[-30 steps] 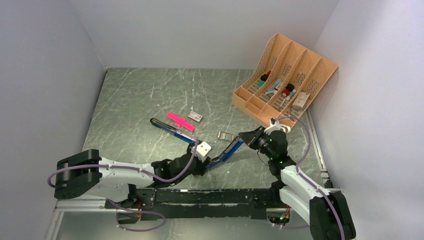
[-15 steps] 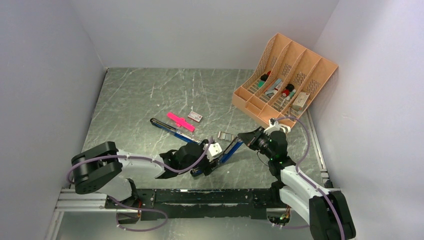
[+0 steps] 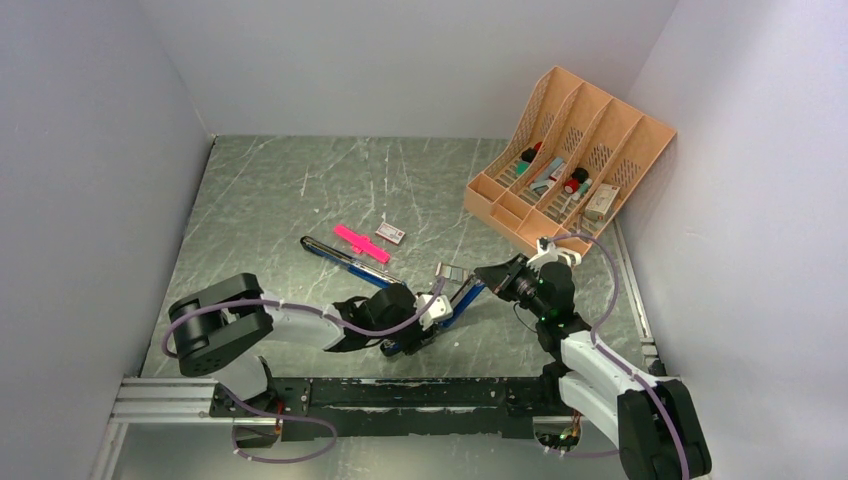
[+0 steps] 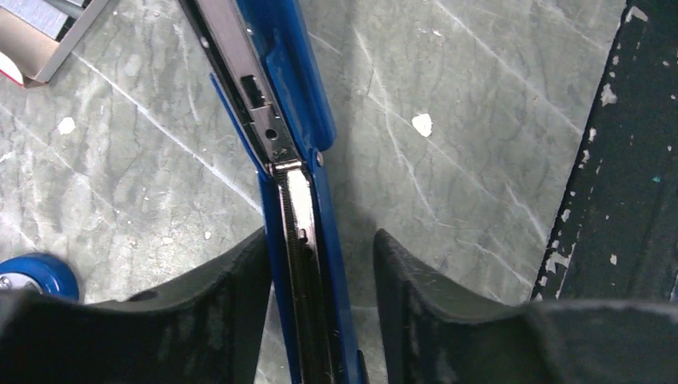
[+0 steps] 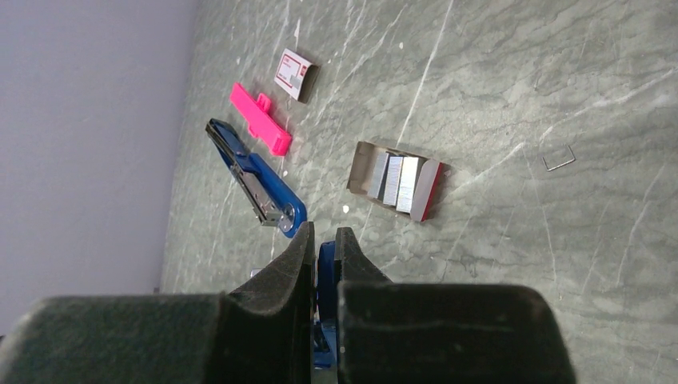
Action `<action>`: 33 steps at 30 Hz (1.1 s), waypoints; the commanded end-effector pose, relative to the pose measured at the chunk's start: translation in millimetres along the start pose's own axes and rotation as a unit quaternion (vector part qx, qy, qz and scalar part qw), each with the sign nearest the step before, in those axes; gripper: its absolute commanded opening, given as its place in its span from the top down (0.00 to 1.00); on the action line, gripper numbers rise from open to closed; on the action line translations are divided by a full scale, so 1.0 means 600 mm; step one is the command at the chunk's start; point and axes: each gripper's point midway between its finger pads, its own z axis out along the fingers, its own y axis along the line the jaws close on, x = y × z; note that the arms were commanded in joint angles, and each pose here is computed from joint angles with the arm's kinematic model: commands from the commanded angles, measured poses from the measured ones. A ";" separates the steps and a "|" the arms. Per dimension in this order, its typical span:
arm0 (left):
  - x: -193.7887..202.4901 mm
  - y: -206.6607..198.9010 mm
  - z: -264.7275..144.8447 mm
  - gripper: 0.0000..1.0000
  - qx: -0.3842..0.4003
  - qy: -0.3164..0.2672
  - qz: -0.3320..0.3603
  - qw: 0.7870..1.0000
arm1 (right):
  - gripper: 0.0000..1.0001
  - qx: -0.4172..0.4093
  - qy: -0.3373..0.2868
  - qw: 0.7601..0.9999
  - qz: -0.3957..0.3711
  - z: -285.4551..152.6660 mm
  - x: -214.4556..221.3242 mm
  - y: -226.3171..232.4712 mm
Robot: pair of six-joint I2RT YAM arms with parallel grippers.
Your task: Load the staples into the stapler
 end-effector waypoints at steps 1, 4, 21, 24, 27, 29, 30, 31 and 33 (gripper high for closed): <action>-0.003 0.004 0.000 0.51 -0.003 0.010 -0.007 1.000 | 1.00 0.011 0.018 1.000 -0.005 -0.004 0.019 -0.016; -0.001 0.008 -0.004 0.67 -0.005 0.020 -0.005 1.000 | 1.00 0.011 0.017 1.000 -0.006 -0.004 0.016 -0.016; 0.014 0.014 -0.064 0.93 0.010 0.041 0.036 0.998 | 0.65 0.066 -0.057 0.993 -0.082 -0.032 -0.072 0.005; -0.003 0.013 -0.069 0.93 0.020 0.036 0.070 0.997 | 0.64 0.067 -0.062 0.992 -0.090 -0.039 -0.080 0.012; -0.014 0.015 -0.068 0.91 0.031 0.046 0.107 0.993 | 0.63 0.053 -0.061 0.992 -0.098 -0.043 -0.081 0.023; -0.004 0.017 -0.066 0.88 0.040 0.074 0.126 0.988 | 0.62 0.044 -0.056 0.992 -0.100 -0.046 -0.078 0.030; -0.001 0.018 -0.064 0.86 0.044 0.083 0.136 0.986 | 0.61 0.039 -0.054 0.993 -0.101 -0.048 -0.075 0.033; 0.001 0.020 -0.063 0.85 0.046 0.091 0.145 0.984 | 0.61 0.034 -0.054 0.993 -0.101 -0.050 -0.074 0.036; 0.002 0.025 -0.062 0.82 0.041 0.095 0.154 0.983 | 0.60 0.025 -0.054 0.993 -0.101 -0.054 -0.071 0.040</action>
